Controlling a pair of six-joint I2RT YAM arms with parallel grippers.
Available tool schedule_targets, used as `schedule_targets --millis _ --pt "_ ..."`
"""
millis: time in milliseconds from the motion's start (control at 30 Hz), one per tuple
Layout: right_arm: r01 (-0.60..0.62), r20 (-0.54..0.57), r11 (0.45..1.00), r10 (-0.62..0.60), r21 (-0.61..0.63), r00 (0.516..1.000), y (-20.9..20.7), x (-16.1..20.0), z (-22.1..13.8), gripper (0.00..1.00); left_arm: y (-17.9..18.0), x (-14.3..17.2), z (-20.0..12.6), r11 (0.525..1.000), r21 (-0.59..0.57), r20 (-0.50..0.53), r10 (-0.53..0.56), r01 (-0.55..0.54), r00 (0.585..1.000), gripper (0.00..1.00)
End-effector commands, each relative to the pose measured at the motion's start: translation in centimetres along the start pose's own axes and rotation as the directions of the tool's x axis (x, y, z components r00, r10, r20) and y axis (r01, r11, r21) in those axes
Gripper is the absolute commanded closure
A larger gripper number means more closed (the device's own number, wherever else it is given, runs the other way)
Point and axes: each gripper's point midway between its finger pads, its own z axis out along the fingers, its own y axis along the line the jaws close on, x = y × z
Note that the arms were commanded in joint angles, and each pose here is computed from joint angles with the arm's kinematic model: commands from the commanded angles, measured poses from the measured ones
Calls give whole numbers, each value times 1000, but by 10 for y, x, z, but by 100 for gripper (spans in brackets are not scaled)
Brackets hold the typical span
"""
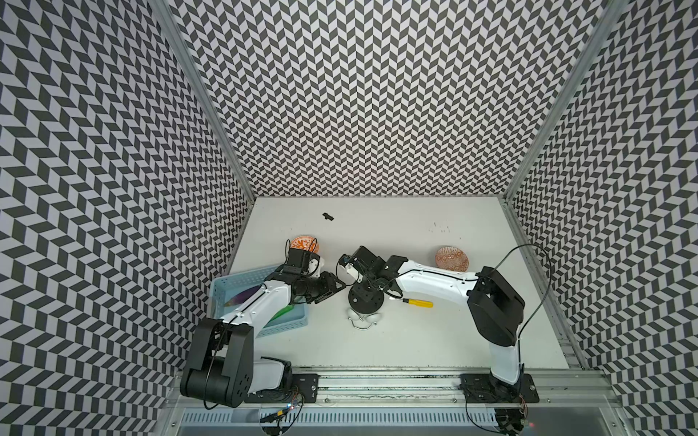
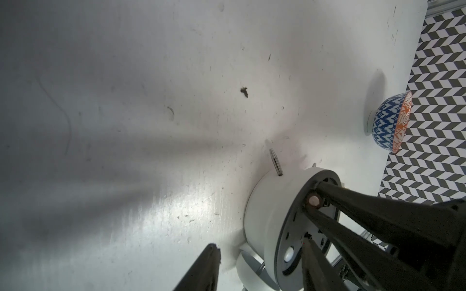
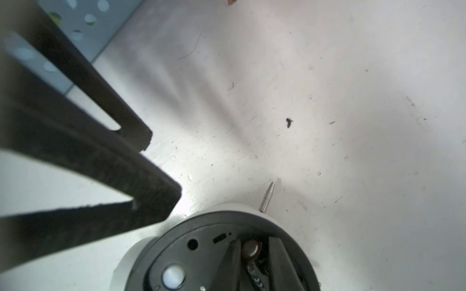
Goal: Remove the battery from the alarm
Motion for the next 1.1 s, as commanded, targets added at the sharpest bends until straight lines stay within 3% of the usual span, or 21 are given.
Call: schedule_targets --millis 0,167,267,367,500,600,800,933,1067 --pt "-2 -7 1000 2 28 1000 -2 0 -1 87 -3 0 -4 1000 18 14 23 -23 1000 49" --pt "-70 136 994 59 80 989 -20 -37 -67 92 -2 -3 -4 998 -24 32 67 -66 997 49" --pt "-176 179 977 153 122 972 -54 -36 -104 94 -6 -12 -5 992 -66 45 114 -111 992 49" --pt "-311 131 933 290 183 948 -104 7 -107 95 -14 -28 -7 977 -126 67 179 -170 982 47" --pt "-423 7 853 442 304 897 -158 92 -74 95 -25 -64 -10 953 -218 115 237 -208 965 45" --pt "-479 -8 804 514 352 858 -175 124 -52 95 -28 -102 -14 932 -306 188 261 -196 947 43" --pt "-516 -26 792 554 326 832 -182 135 -24 78 -37 -192 -6 930 -350 326 237 -115 915 42" --pt "-527 -24 787 563 321 826 -181 134 -28 48 -28 -249 8 928 -370 368 187 -41 911 47" --pt "-556 74 790 557 259 827 -179 110 -54 34 -7 -299 15 904 -426 429 171 32 887 56"
